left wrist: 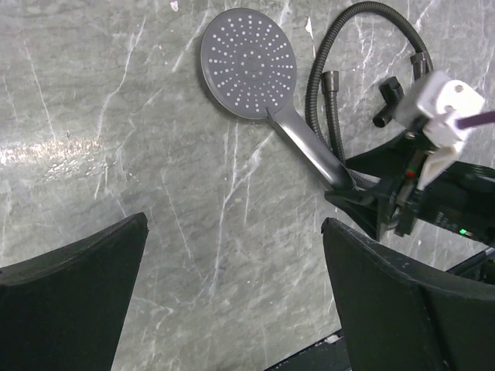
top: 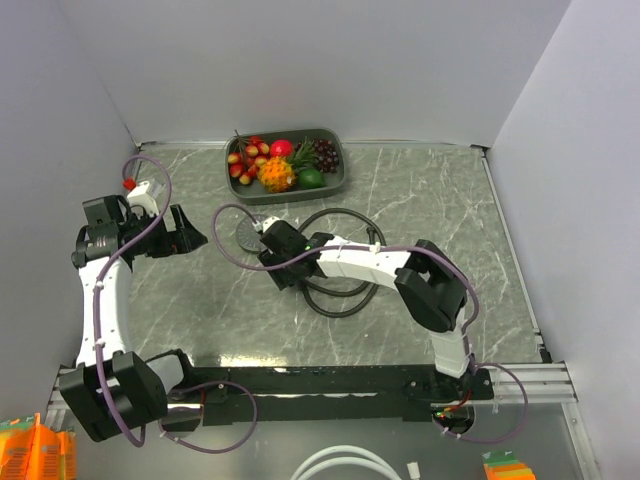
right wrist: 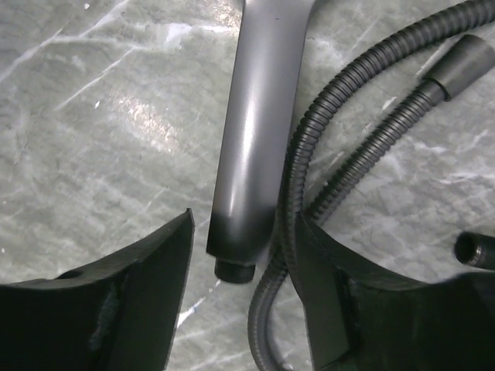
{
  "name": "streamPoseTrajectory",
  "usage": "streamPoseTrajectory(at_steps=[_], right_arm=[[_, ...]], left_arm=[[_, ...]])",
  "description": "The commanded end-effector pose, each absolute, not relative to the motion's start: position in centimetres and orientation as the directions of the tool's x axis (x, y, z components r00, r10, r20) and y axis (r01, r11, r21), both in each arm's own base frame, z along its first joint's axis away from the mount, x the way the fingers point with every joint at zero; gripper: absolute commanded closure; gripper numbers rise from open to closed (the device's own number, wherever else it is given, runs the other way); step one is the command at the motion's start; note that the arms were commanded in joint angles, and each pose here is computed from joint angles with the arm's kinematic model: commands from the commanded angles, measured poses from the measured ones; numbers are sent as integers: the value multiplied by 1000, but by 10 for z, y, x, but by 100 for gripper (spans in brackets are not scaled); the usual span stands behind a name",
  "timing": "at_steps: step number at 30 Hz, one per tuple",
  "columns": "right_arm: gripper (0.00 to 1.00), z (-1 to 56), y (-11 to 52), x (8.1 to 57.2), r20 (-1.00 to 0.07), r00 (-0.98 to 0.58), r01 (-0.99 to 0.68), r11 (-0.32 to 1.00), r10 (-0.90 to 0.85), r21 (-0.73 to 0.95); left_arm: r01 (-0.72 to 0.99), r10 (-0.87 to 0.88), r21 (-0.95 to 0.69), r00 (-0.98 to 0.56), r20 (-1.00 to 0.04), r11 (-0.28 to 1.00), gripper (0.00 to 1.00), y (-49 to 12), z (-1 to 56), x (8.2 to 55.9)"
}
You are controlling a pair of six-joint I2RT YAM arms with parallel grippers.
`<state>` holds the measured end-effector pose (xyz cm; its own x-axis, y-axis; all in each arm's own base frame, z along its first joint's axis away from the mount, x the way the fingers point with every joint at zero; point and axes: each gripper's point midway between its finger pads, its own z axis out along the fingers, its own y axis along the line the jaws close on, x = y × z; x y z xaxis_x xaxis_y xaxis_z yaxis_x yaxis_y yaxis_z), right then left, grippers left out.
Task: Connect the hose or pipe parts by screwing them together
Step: Pick up the bathroom fixture from the center of the board.
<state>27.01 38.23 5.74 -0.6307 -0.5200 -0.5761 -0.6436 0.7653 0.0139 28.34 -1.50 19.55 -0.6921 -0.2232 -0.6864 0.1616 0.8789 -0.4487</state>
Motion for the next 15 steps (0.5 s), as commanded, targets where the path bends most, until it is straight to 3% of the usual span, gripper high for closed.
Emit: streamPoseTrajectory(at_steps=[1, 6, 15], right_arm=[[42, 65, 404, 284, -632, -603, -649, 760, -486, 35], [46, 57, 415, 287, -624, -614, -652, 756, -483, 56], [72, 63, 424, 290, -652, -591, -655, 755, -475, 43]], left_arm=[[226, -183, -417, -650, -738, 880, 1, -17, 210, 283], [216, -174, -401, -651, -739, 890, 0, -14, 206, 283], [215, -166, -385, -645, -746, 897, 1, -13, 204, 280]])
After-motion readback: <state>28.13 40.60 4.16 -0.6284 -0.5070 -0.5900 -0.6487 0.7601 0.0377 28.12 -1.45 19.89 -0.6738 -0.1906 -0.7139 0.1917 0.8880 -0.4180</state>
